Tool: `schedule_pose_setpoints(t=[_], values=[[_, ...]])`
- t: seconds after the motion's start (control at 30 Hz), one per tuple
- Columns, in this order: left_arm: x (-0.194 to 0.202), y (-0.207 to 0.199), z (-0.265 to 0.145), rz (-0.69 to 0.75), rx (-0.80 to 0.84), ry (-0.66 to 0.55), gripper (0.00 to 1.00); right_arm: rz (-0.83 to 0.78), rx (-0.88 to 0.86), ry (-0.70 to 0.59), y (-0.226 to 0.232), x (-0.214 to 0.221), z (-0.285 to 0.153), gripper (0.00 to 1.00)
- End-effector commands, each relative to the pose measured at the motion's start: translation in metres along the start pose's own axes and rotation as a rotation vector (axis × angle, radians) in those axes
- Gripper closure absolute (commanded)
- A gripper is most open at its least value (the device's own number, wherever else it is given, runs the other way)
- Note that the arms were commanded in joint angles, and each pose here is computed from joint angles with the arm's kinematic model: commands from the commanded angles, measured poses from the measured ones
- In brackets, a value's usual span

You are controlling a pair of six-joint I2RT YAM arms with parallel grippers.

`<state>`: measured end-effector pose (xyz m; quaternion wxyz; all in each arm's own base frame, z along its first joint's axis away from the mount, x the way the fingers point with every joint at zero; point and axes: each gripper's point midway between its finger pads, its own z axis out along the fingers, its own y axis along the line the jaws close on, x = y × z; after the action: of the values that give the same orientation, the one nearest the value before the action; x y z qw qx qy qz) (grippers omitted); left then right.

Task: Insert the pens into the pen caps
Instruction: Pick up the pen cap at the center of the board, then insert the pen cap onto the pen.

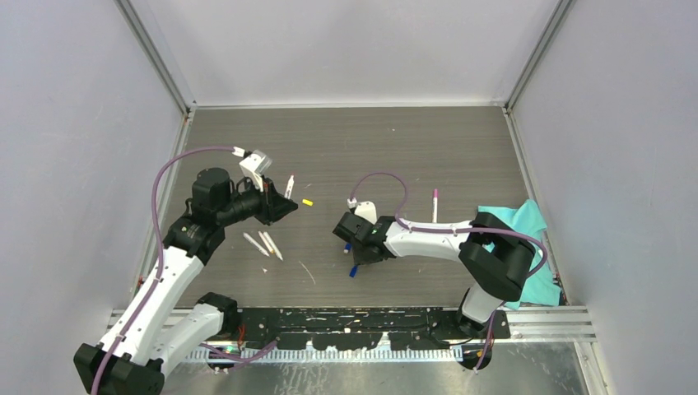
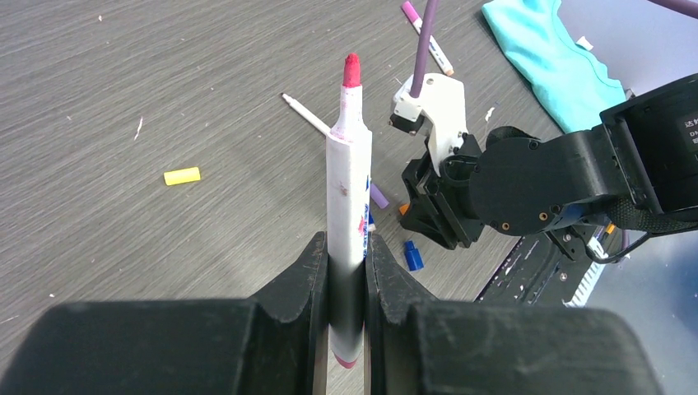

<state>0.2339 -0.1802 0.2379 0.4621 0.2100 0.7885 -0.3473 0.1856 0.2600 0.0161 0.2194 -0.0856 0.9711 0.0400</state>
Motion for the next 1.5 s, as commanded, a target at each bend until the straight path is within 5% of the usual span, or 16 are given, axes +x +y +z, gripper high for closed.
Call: schedule_pose_setpoints(t=[0.0, 0.2, 0.43, 0.87, 1.13, 1.47], values=[[-0.013, -0.006, -0.005, 0.045, 0.009, -0.045, 1.0, 0.014, 0.05, -0.027, -0.006, -0.007, -0.001, 0.69], [-0.011, -0.007, -0.005, 0.038, 0.01, -0.043, 1.0, 0.025, 0.073, -0.003, -0.009, 0.0, 0.005, 0.75], [0.004, -0.019, -0.005, -0.122, 0.048, -0.023, 1.0, 0.069, 0.043, -0.005, -0.006, -0.01, -0.007, 0.99], [0.08, -0.111, 0.009, -0.542, 0.277, 0.174, 1.0, 0.408, -0.285, -0.236, 0.026, -0.117, -0.118, 0.99], [0.077, -0.138, 0.02, -0.594, 0.323, 0.201, 1.0, 0.525, -0.523, -0.31, 0.057, -0.151, -0.171, 0.99], [0.075, -0.135, 0.029, -0.608, 0.299, 0.195, 1.0, 0.523, -0.634, -0.245, 0.073, -0.141, -0.181, 0.99]])
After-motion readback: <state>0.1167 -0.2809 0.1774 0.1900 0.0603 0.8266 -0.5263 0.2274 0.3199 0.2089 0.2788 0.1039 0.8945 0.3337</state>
